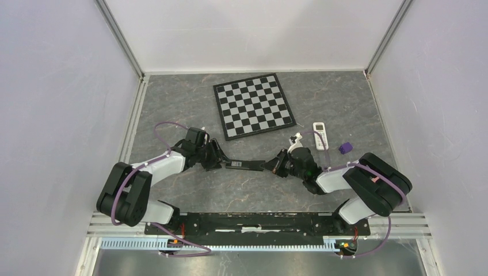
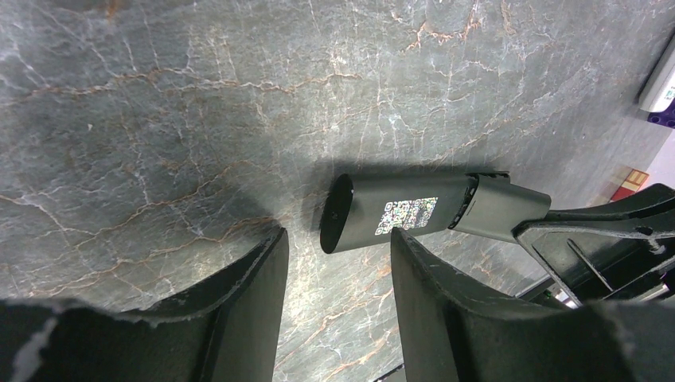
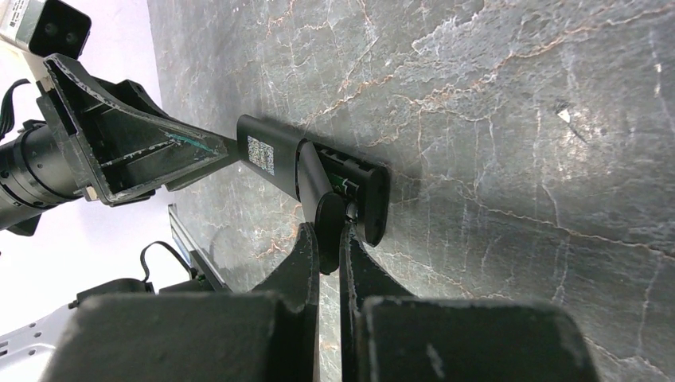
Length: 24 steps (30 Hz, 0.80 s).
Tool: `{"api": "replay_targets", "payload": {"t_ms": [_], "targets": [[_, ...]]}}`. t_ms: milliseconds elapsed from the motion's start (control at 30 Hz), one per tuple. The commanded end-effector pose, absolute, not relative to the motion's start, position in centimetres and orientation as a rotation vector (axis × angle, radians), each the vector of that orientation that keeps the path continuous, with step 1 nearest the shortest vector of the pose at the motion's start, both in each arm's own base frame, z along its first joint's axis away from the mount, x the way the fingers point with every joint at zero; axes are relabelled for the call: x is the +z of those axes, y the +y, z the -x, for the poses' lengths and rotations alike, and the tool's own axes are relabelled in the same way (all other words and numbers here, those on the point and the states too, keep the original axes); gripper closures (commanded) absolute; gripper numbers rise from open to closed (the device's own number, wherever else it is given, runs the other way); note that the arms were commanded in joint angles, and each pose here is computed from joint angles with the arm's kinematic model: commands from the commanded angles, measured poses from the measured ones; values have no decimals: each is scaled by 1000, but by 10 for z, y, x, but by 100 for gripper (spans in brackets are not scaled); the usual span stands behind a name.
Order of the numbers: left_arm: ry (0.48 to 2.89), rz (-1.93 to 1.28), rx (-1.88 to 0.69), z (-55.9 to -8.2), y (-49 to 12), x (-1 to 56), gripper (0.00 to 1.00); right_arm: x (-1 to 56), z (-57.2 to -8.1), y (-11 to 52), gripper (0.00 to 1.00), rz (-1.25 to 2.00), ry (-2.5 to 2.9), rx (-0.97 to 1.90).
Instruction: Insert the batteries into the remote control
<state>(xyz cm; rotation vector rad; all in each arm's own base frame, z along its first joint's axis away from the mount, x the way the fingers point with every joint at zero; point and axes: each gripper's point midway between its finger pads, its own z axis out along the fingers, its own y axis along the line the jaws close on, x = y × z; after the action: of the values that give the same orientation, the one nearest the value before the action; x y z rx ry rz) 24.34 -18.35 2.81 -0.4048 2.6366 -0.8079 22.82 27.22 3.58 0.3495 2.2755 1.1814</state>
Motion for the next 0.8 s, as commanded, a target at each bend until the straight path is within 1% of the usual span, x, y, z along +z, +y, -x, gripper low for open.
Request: {"api": "replay_targets", "payload": {"t_ms": [0,500,767], "targets": [[2598,348,-851,-256,-191,38,44,47,-240,273,100,-342,2225,1158],[2604,350,-860,-259,-194,36,47,51,-243,274,100,-248,2191,1132],[2611,349,-865,-258,-195,35,47,52,-240,287,100,-232,2203,1204]]}}
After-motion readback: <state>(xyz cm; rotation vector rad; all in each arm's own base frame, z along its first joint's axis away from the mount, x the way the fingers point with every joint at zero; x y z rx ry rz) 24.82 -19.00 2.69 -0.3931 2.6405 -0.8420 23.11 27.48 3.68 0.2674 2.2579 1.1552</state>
